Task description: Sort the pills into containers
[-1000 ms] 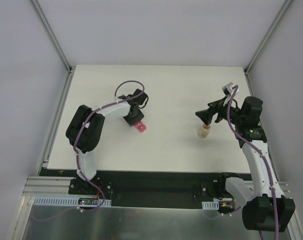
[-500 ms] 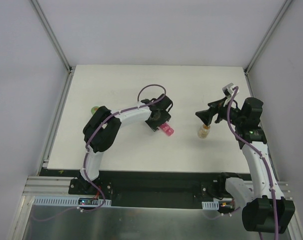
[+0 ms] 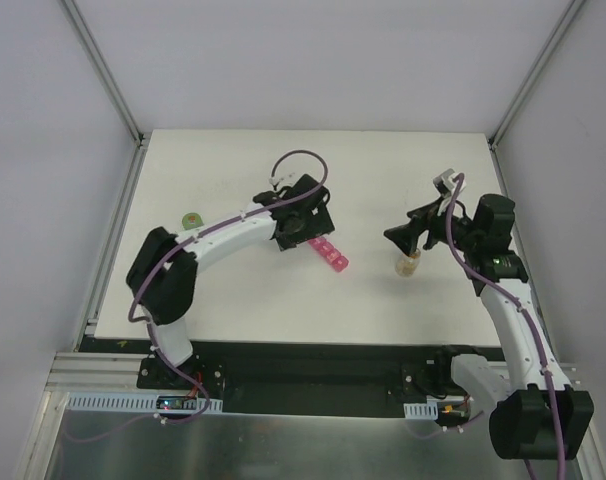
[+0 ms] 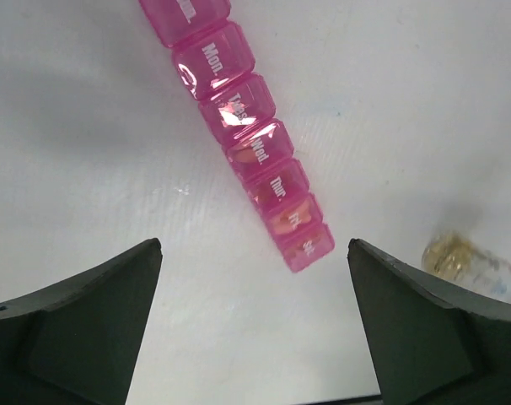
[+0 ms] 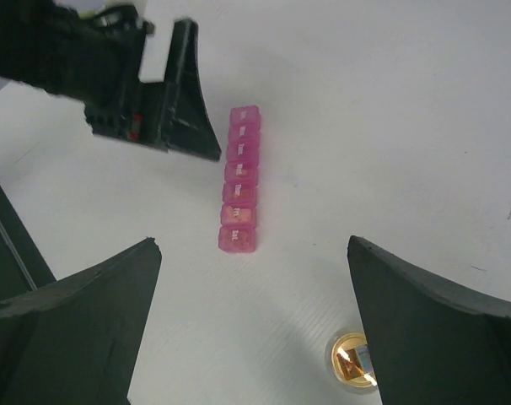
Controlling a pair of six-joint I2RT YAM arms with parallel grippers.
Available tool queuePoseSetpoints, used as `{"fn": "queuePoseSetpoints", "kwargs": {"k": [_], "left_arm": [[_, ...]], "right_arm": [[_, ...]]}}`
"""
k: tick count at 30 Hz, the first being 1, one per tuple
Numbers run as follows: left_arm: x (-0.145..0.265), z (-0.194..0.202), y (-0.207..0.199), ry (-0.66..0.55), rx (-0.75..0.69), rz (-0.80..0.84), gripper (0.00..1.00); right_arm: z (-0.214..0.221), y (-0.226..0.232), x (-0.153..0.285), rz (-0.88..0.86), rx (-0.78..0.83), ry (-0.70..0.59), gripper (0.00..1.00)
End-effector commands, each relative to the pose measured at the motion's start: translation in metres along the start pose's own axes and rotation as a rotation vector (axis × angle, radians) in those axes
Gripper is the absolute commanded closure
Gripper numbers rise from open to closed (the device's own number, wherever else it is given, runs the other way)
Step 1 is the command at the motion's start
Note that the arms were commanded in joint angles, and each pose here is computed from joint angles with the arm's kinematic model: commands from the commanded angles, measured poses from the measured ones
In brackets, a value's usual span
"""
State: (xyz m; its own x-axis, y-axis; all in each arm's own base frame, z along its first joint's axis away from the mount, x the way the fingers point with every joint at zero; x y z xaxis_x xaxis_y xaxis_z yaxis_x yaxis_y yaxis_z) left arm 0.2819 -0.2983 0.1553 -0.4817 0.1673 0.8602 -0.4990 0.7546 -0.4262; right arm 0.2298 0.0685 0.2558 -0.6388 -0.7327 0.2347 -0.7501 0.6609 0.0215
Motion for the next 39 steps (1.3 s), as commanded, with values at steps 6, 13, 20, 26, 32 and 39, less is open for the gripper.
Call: {"fn": "queuePoseSetpoints", "kwargs": {"k": [6, 13, 20, 26, 32, 39], "left_arm": [[0.11, -0.075, 0.073, -0.041, -0.748, 0.305, 0.06], [0.138, -0.084, 0.135, -0.284, -0.97, 0.304, 0.01], [0.145, -0.093, 0.16, -0.445, -0.944, 0.207, 0.01], [0.146, -0.106, 0.169, -0.535, -0.885, 0.073, 0.02], [0.153, -0.112, 0.173, -0.585, -0.843, 0.061, 0.02], [0.154, -0.111, 0.174, -0.592, -0.848, 0.071, 0.02]], "right_arm": [[-0.002, 0.016, -0.032, -0.105, 0.188, 0.22, 0.04], [0.009, 0.042, -0.089, -0.189, 0.276, 0.481, 0.04], [0.002, 0.049, -0.157, -0.189, 0.225, 0.644, 0.04], [0.012, 0.061, -0.204, -0.234, 0.218, 0.695, 0.01], [0.024, 0.064, -0.239, -0.25, 0.193, 0.746, 0.06], [0.047, 0.06, -0.261, -0.236, 0.184, 0.844, 0.11]]}}
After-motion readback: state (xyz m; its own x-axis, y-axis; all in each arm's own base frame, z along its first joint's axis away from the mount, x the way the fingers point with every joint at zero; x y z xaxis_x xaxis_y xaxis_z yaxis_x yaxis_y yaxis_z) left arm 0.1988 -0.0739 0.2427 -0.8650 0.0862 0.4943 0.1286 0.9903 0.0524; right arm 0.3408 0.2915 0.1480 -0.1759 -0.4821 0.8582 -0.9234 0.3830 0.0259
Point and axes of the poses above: each gripper's point midway between its finger pads, its own x axis back along the fingers, its own y axis along the line the jaws close on, z = x × y, the point moved 8 cm from there along x, back along the fingers, and after that the axes turned 12 degrees about x, right-handed, at the moved point
